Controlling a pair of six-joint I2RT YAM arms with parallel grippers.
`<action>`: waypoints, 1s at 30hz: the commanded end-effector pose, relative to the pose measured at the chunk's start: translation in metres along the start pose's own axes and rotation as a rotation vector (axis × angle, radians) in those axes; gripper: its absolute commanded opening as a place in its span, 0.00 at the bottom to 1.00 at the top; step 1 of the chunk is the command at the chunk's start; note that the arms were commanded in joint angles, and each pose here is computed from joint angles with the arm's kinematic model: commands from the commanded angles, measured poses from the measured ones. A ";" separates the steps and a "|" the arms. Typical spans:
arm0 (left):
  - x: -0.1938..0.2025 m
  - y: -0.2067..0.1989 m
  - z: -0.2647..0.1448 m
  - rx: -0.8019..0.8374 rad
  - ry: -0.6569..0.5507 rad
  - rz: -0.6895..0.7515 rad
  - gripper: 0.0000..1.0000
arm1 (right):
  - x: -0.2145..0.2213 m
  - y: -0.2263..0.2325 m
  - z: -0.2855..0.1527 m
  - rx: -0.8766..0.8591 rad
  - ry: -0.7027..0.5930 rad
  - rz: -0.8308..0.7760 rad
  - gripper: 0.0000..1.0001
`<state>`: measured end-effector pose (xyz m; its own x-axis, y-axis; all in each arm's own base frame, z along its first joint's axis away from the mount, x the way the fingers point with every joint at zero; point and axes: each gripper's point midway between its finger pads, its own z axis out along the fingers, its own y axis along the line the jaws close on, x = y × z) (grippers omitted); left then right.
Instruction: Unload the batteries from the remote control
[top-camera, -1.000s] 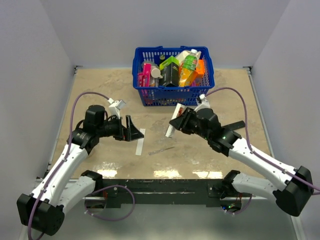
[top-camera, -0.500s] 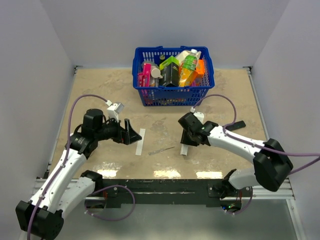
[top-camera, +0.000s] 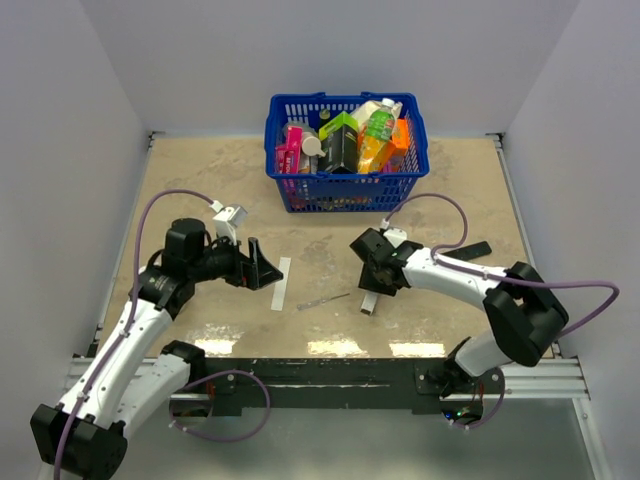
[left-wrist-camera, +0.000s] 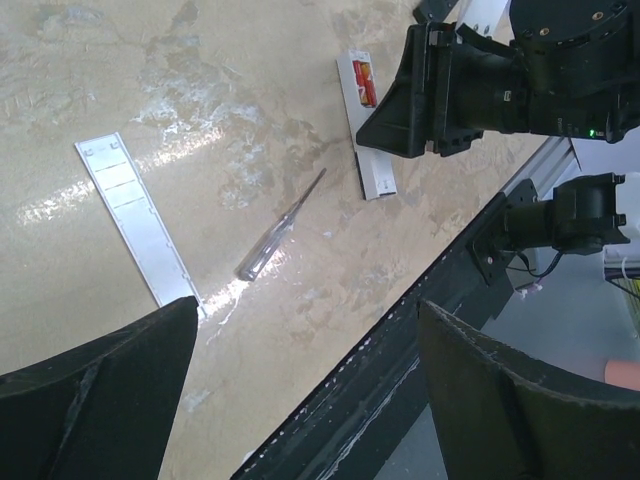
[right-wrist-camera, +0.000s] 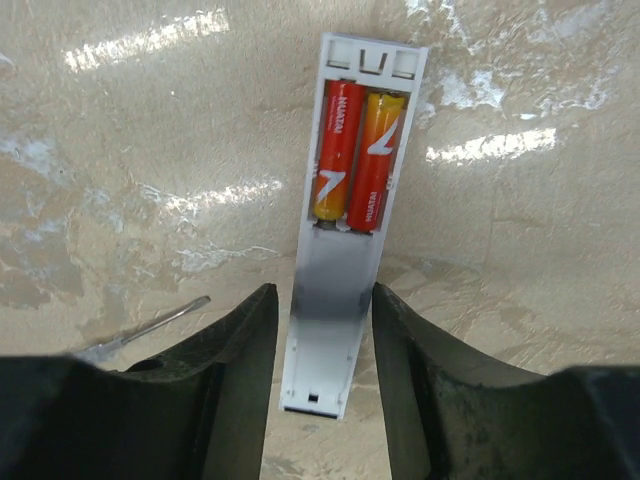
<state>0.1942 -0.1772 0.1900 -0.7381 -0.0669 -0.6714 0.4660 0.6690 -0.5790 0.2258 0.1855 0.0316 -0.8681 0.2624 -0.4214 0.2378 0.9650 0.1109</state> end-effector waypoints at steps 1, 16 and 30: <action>-0.003 0.002 0.003 0.003 -0.007 0.038 0.94 | -0.030 0.009 -0.010 0.007 -0.097 0.059 0.49; -0.003 0.004 0.002 -0.015 -0.016 0.029 0.94 | -0.161 -0.090 -0.049 0.150 -0.349 0.386 0.60; -0.006 0.003 -0.001 -0.021 -0.040 0.035 0.91 | -0.204 -0.186 -0.008 0.398 -0.309 0.585 0.57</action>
<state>0.1970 -0.1748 0.1860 -0.7405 -0.0709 -0.6683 0.4503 0.6858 -0.5717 0.3342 -0.0399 0.0859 -0.4515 0.6622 -0.5980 0.7946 0.6033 0.0682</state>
